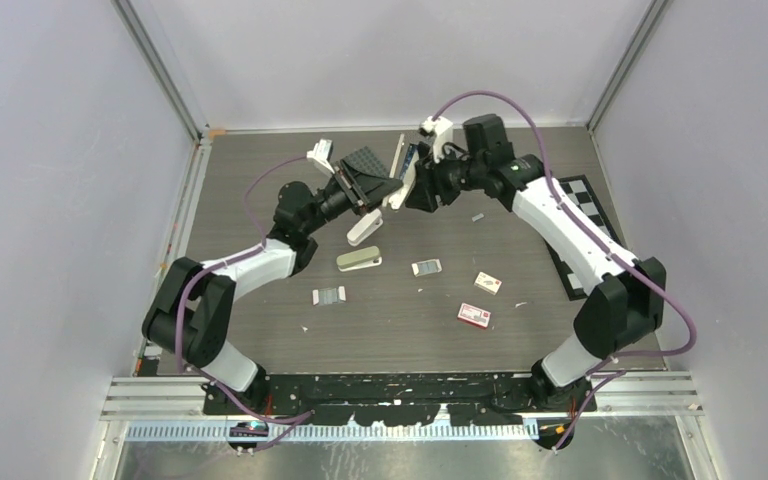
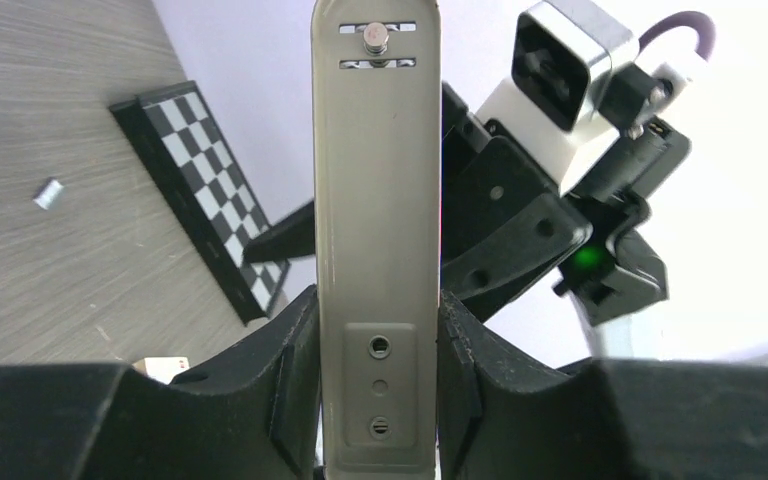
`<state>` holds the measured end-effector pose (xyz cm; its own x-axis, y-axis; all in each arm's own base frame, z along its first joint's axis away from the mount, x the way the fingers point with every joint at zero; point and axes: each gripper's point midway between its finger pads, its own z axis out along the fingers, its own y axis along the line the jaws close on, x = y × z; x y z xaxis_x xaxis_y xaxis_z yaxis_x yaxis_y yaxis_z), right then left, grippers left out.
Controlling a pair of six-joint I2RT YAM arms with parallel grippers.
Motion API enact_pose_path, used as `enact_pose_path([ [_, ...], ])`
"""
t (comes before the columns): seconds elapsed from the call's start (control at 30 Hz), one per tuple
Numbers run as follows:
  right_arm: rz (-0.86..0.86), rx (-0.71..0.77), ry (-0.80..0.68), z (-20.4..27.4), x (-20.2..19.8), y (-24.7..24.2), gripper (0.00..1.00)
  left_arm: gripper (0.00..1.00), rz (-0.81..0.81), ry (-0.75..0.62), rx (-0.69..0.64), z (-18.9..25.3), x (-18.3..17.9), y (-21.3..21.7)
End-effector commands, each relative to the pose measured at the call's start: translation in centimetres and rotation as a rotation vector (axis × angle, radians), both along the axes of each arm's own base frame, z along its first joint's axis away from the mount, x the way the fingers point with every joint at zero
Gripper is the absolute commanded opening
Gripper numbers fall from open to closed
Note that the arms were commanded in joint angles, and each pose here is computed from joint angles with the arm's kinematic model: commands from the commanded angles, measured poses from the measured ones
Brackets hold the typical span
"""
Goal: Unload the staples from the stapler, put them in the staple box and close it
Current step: Place the stapler at the center of the board.
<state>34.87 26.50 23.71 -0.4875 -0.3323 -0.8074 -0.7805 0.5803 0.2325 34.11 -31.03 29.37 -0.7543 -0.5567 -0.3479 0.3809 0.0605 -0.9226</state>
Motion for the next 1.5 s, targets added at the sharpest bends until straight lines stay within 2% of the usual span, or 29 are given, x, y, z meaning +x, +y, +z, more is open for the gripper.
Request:
enact_pose_path([
  [0.0, 0.053, 0.217, -0.073, 6.5, -1.5, -1.1, 0.63, 0.0, -0.027, -0.144, -0.178, 4.4, -1.8, 1.0],
  [0.13, 0.086, 0.364, -0.034, 8.4, -3.0, -1.0, 0.83, 0.0, -0.044, -0.128, -0.236, 4.5, -1.7, 0.9],
  [0.3, 0.043, 0.524, 0.061, 9.8, -2.6, -0.1, 0.99, 0.0, -0.051, -0.135, -0.246, 4.7, -2.1, 0.9],
  [0.47, -0.12, 0.622, 0.168, 9.3, 0.1, 0.1, 1.0, 0.0, -0.058, -0.144, -0.251, 5.2, -2.5, 0.8],
  [0.57, -0.181, 0.665, 0.178, 9.2, 0.9, -0.1, 1.0, 0.0, -0.049, -0.149, -0.255, 5.4, -2.5, 0.8],
  [0.7, -0.212, 0.771, 0.218, 9.9, 2.0, 0.5, 0.99, 0.0, -0.073, -0.154, -0.26, 5.6, -2.9, -0.3],
  [0.93, -0.228, 0.805, 0.267, 10.4, 3.6, 2.6, 1.0, 0.0, -0.102, -0.174, -0.273, 6.4, -3.5, -2.0],
  [1.03, -0.237, 0.82, 0.256, 10.6, 3.6, 2.4, 0.89, 0.0, -0.089, -0.172, -0.27, 6.1, -3.3, -2.0],
  [1.13, -0.24, 0.831, 0.244, 10.6, 3.4, 2.1, 0.67, 0.0, -0.074, -0.163, -0.263, 5.5, -3.0, -1.9],
  [1.2, -0.238, 0.826, 0.237, 10.5, 3.2, 2.0, 0.48, 0.0, -0.071, -0.153, -0.26, 5.1, -2.8, -2.1],
  [1.23, -0.233, 0.823, 0.23, 10.7, 3.1, 2.0, 0.43, 0.0, -0.067, -0.147, -0.261, 4.9, -2.6, -2.1],
  [1.37, -0.223, 0.807, 0.21, 10.7, 2.9, 1.9, 0.35, 0.01, -0.052, -0.14, -0.264, 4.4, -2.0, -2.2],
  [1.43, -0.223, 0.805, 0.206, 10.8, 2.9, 1.7, 0.22, 0.1, -0.054, -0.14, -0.265, 4.4, -1.9, -2.3],
  [1.47, -0.225, 0.806, 0.207, 10.8, 3.0, 1.6, 0.17, 0.19, -0.053, -0.139, -0.264, 4.3, -1.9, -2.3],
])
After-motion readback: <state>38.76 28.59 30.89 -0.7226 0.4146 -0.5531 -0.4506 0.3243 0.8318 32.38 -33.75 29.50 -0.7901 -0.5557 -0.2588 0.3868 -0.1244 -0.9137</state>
